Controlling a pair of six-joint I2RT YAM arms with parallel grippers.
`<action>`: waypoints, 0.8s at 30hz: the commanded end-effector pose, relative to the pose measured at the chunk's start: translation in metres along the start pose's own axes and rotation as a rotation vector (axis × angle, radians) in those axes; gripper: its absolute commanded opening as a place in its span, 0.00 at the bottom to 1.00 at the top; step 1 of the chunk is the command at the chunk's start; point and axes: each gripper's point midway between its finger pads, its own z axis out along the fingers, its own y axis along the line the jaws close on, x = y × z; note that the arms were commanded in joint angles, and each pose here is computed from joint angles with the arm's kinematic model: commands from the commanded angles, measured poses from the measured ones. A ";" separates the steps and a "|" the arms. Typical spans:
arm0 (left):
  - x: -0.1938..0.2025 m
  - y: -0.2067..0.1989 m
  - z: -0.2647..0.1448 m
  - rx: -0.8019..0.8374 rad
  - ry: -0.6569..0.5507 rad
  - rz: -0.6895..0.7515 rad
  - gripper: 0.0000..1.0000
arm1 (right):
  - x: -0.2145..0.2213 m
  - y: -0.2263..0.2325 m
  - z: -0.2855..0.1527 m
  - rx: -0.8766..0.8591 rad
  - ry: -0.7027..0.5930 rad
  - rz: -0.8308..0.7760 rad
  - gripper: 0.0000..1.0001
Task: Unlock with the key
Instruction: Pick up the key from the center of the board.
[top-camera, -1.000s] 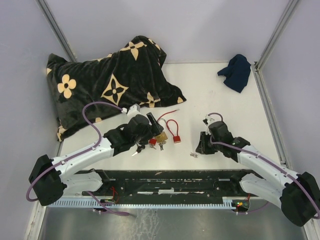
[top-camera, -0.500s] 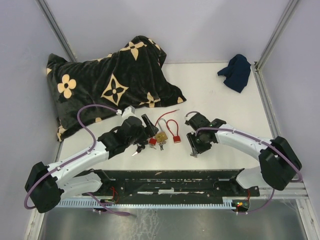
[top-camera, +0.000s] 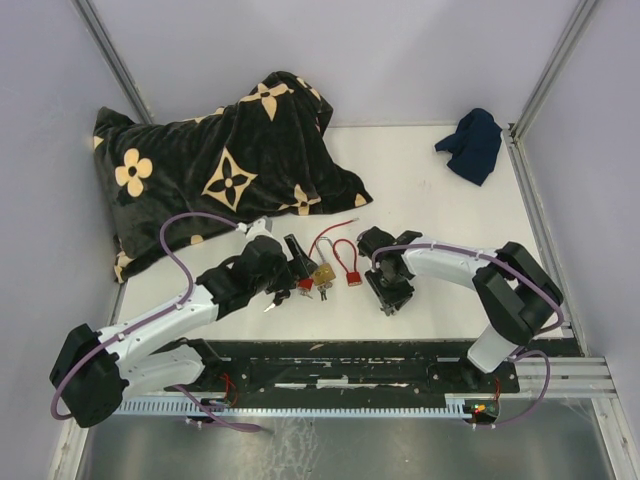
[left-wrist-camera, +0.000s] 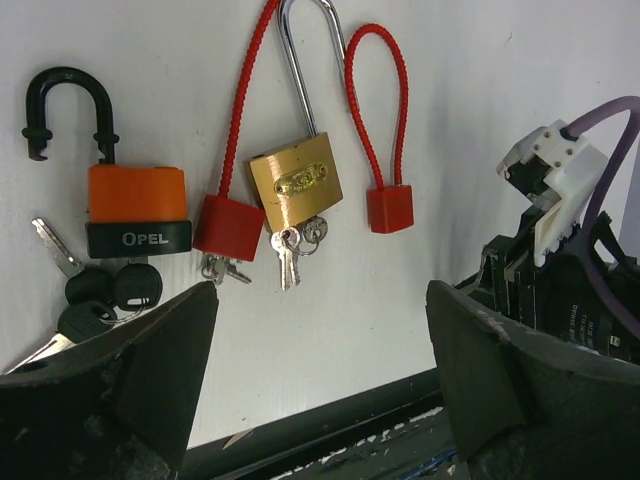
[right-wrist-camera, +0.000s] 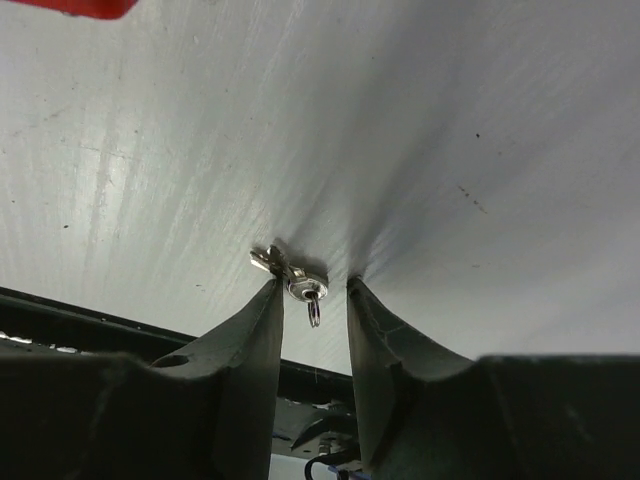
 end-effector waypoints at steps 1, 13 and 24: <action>-0.006 -0.014 -0.003 0.077 -0.018 0.036 0.90 | -0.011 -0.001 0.006 0.026 -0.009 -0.013 0.37; 0.005 -0.042 -0.001 0.227 0.046 0.025 0.88 | -0.029 0.017 -0.029 -0.044 -0.196 0.010 0.17; 0.025 -0.072 0.013 0.372 0.152 -0.021 0.82 | -0.059 0.043 -0.057 -0.153 -0.455 0.025 0.15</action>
